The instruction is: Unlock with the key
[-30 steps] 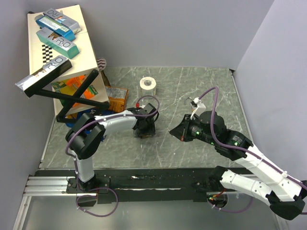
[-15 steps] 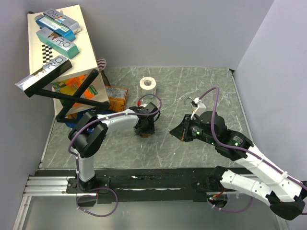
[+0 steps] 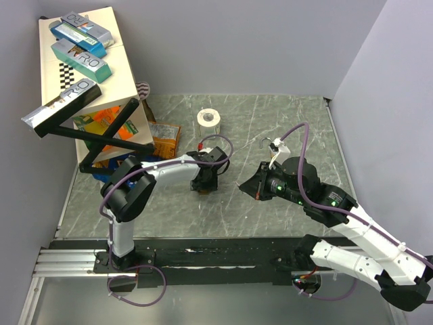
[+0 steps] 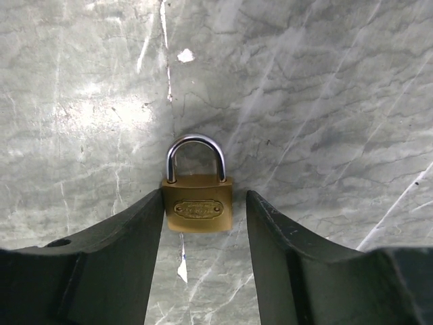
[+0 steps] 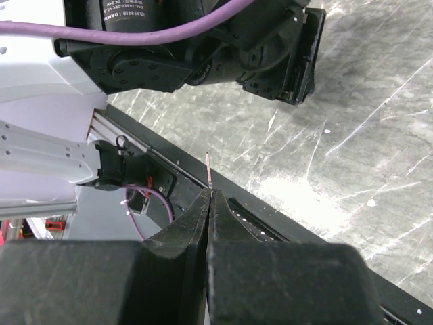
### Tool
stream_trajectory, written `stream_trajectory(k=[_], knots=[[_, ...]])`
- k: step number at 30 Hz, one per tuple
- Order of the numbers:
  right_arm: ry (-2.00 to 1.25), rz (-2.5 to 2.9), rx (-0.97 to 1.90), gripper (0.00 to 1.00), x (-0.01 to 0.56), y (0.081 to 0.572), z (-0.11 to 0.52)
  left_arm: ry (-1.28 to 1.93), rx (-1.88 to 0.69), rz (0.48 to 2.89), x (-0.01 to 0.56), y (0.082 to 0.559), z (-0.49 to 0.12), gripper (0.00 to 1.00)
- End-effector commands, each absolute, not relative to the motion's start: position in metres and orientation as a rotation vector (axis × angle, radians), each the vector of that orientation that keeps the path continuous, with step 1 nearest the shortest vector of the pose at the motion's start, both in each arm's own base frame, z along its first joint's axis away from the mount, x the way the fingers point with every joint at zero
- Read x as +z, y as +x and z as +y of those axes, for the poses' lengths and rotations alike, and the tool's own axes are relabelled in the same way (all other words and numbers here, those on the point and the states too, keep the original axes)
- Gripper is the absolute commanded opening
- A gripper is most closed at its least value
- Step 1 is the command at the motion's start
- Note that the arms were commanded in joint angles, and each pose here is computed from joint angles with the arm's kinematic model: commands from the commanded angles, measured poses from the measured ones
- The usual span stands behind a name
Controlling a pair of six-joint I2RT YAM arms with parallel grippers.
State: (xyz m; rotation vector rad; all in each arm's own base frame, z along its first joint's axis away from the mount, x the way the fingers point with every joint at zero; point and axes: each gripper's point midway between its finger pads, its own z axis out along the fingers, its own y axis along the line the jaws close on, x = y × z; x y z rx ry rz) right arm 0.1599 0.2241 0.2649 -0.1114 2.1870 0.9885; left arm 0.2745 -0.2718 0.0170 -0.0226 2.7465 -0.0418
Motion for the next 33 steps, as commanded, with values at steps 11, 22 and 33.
stream_trajectory(k=[11,22,33], knots=[[-0.029,2.147,1.045,0.00,0.273,0.160,0.223,0.064,0.110,2.852,-0.028,0.246,-0.250,0.43],[-0.095,2.121,1.072,0.00,0.254,0.170,0.241,-0.002,-0.149,2.883,-0.012,0.249,-0.259,0.01],[-0.076,2.094,1.128,0.00,0.183,0.193,0.272,-0.061,-0.422,2.923,0.011,0.247,-0.276,0.01]])
